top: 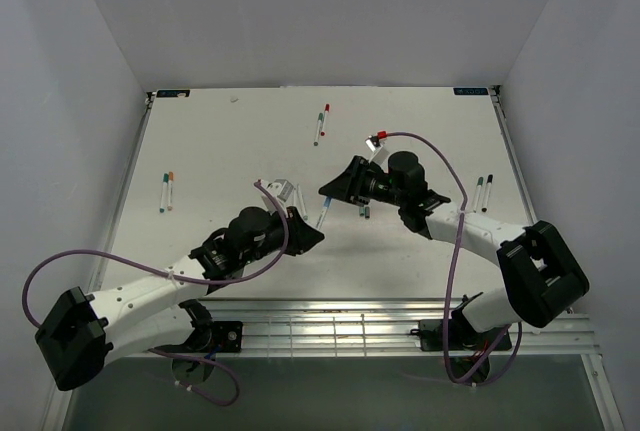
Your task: Open the pen caps
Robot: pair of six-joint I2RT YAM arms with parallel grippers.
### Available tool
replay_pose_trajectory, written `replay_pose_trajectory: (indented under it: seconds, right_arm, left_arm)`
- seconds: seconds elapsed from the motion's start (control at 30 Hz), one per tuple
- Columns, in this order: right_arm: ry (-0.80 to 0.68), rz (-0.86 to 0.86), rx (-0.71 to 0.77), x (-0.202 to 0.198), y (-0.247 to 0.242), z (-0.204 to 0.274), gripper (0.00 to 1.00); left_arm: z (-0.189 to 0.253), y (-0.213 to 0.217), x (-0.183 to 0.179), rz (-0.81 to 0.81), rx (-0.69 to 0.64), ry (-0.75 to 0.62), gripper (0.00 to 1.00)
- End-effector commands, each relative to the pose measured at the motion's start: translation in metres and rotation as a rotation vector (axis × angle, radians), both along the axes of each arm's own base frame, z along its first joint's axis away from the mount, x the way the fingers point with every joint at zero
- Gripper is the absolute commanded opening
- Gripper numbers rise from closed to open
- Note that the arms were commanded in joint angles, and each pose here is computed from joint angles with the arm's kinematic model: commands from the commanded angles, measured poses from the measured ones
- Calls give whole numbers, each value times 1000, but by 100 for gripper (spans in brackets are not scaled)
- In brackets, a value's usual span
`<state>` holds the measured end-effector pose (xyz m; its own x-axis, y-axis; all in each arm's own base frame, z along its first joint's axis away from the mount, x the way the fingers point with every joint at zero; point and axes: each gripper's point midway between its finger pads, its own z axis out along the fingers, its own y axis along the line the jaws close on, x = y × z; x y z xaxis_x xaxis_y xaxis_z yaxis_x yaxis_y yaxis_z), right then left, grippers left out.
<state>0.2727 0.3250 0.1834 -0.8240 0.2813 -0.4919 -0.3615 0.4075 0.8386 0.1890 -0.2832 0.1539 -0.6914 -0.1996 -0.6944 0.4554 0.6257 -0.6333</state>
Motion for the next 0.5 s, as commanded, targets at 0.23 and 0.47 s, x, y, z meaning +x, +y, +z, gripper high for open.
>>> replay_pose_trajectory:
  seconds: [0.23, 0.47]
  right_arm:
    - [-66, 69, 103, -18, 15, 34, 44]
    - [-48, 81, 114, -20, 20, 32, 38]
  left_arm:
    - [19, 0, 11, 42, -26, -31, 0]
    - [21, 3, 15, 71, -23, -43, 0]
